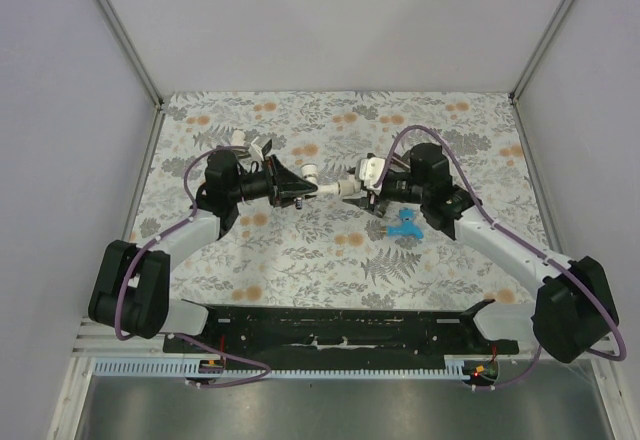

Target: Install the water faucets

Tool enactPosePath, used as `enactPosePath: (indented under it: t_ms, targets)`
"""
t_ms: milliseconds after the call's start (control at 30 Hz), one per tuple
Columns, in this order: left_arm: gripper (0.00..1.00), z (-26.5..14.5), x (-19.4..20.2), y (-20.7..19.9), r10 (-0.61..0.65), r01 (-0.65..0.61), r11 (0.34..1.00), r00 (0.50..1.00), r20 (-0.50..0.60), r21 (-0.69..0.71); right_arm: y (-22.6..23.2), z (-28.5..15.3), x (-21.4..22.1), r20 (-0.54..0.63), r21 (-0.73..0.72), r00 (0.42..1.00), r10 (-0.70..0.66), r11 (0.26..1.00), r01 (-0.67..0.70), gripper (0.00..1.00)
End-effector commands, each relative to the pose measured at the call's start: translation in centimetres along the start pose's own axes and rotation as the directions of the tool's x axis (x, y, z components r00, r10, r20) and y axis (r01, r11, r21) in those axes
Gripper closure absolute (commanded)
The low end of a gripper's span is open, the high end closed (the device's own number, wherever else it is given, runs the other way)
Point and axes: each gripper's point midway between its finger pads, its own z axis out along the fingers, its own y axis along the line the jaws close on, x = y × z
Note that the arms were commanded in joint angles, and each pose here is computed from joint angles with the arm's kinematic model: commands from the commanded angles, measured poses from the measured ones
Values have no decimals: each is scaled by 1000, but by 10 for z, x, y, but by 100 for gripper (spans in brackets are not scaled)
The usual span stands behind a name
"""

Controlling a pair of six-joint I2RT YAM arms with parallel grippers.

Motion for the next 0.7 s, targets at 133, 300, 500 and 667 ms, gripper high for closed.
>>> enactPosePath:
  t_ms: [133,300,500,667]
  targets:
    - [98,-3,-3,-65,191,-185,966,981,-17,180,27,13,1,-38,-168,995,96,981,-101,34]
    - [98,-5,2,-61,419,-409,899,908,-32,157,34,14,0,-73,-238,970,230,941,-241,49]
    - [98,-18,0,-40,837,-837,547,547,-30,-2,35,14,-29,-115,-354,772,625,700,-620,94]
    - [98,-23,0,-36,994,-986,106,108,-11,-132,35,20,-46,-276,-398,471,838,347,-849,97]
